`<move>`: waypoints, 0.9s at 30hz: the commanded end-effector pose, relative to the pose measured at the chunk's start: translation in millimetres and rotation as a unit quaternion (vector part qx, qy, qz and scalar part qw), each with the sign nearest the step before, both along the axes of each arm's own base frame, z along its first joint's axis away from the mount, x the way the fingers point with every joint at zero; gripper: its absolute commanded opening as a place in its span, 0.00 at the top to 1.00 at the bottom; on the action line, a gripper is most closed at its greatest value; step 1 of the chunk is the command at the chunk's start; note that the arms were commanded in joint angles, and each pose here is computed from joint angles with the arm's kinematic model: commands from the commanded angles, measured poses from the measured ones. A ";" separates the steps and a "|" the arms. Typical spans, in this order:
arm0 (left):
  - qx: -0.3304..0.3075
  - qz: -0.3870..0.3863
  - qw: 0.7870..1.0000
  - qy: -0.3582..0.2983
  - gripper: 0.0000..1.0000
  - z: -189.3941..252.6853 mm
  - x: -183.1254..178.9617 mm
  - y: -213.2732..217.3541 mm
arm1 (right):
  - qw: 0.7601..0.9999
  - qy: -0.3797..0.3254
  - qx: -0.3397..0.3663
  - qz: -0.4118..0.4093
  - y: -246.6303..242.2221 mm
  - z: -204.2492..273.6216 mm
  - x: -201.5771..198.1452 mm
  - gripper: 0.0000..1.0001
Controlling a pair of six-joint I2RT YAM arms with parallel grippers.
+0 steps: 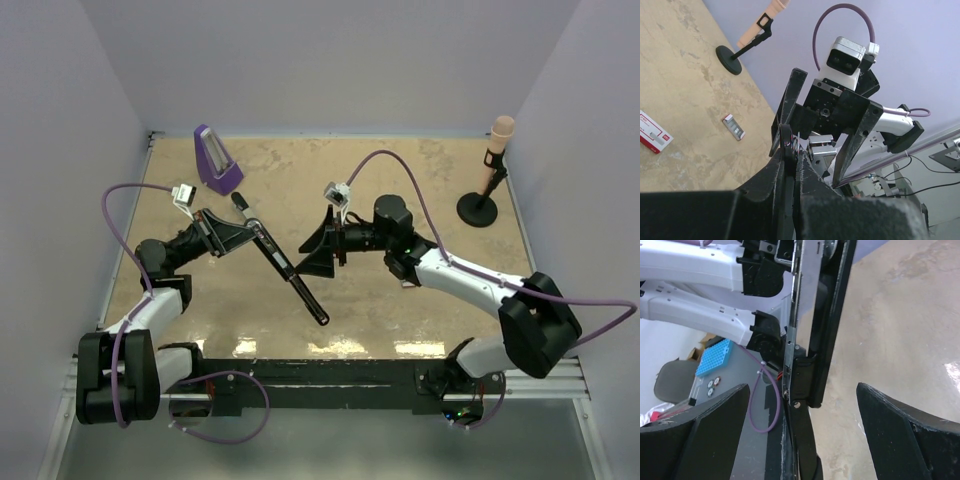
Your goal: Unload the staples from the stapler
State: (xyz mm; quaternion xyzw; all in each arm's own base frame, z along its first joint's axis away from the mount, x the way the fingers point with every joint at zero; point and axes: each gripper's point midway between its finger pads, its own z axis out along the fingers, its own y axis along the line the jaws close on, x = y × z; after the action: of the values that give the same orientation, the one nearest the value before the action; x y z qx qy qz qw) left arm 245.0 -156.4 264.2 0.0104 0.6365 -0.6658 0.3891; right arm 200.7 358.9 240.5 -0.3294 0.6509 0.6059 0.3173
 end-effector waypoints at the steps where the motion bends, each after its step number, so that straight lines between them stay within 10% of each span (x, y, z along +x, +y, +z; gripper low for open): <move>1: -0.008 0.003 0.995 -0.098 1.00 31.6 -14.2 0.3 | 0.998 -0.022 0.037 0.047 12.4 17.6 -14.0 0.08; 27: -0.021 -0.008 0.993 -0.116 1.00 40.6 -20.4 -0.3 | 0.995 0.019 0.055 0.083 30.8 1.9 -35.1 0.31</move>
State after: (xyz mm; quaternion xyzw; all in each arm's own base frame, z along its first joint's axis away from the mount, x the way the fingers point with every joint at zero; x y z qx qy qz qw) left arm 244.0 -157.0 263.6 -0.0087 0.6392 -0.6780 0.3630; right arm 172.2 389.1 234.5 -0.3382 0.6152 0.6607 0.2658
